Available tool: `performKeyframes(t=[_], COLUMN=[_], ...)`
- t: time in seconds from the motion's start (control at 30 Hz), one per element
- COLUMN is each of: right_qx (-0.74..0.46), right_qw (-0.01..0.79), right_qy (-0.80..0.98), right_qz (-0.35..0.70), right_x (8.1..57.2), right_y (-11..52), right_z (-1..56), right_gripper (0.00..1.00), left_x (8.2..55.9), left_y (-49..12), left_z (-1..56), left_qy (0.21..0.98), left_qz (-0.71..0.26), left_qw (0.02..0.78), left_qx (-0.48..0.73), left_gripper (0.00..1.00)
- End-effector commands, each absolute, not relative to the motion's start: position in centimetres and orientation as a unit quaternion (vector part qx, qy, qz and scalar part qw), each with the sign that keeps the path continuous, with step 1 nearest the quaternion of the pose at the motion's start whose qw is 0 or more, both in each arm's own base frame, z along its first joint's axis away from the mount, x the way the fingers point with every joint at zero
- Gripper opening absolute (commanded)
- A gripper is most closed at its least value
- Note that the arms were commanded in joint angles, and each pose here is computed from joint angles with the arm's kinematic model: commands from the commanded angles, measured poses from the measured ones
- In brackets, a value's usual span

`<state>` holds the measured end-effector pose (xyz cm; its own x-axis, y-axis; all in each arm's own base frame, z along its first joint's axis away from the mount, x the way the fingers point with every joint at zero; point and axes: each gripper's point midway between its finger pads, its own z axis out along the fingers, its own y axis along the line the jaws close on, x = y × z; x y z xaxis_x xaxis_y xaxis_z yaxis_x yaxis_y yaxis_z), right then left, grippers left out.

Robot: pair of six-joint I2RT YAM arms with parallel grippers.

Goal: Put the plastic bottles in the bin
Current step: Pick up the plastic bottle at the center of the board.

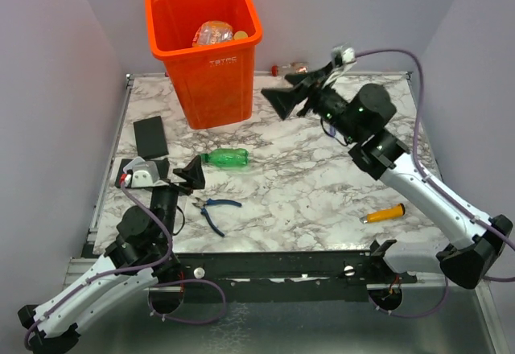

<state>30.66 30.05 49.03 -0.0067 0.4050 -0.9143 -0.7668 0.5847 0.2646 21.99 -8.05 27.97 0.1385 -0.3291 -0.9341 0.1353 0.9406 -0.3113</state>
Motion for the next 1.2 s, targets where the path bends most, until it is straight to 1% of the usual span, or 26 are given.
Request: performKeyframes(t=[0.0,0.1,0.2,0.3,0.4,0.57,0.67,0.8,0.97,1.17], right_qx=[-0.170,-0.161,-0.172,-0.187,-0.212,-0.250,-0.273,-0.305,-0.318,-0.340], right_qw=[0.560,0.509,0.468,0.453,0.452,0.451,0.443,0.412,0.371,0.340], right_qy=[0.707,0.755,0.783,0.790,0.782,0.773,0.773,0.773,0.783,0.787], right_qz=[0.396,0.381,0.372,0.368,0.374,0.370,0.364,0.374,0.384,0.388], right_x=[31.1,31.3,32.0,33.0,34.3,37.1,38.6,39.3,38.7,36.4], right_y=[31.4,31.7,32.8,34.1,35.8,38.8,40.3,42.2,43.0,43.4], right_z=[33.7,26.9,22.0,19.6,18.3,16.9,15.5,13.4,10.3,8.9], right_gripper=[0.92,0.90,0.87,0.85,0.84,0.82,0.81,0.80,0.79,0.80], left_x=[21.7,22.5,23.2,23.4,23.1,22.8,22.5,22.2,22.0,21.9], left_y=[-7.1,-9.1,-12.3,-14.8,-15.3,-13.9,-13.5,-12.8,-12.1,-11.6], left_z=[28.9,27.2,24.6,21.5,18.6,16.7,16.5,16.0,15.5,15.1], left_qy=[0.652,0.702,0.753,0.782,0.791,0.768,0.763,0.768,0.766,0.763], left_qz=[-0.174,-0.175,-0.186,-0.215,-0.232,-0.251,-0.257,-0.244,-0.236,-0.230], left_qw=[0.725,0.674,0.615,0.562,0.527,0.519,0.521,0.521,0.527,0.532], left_qx=[-0.141,-0.149,-0.140,-0.162,-0.207,-0.279,-0.283,-0.280,-0.282,-0.285], left_gripper=[0.99,0.99,0.99,0.99,0.99,0.99,0.99,0.99,0.99,0.99])
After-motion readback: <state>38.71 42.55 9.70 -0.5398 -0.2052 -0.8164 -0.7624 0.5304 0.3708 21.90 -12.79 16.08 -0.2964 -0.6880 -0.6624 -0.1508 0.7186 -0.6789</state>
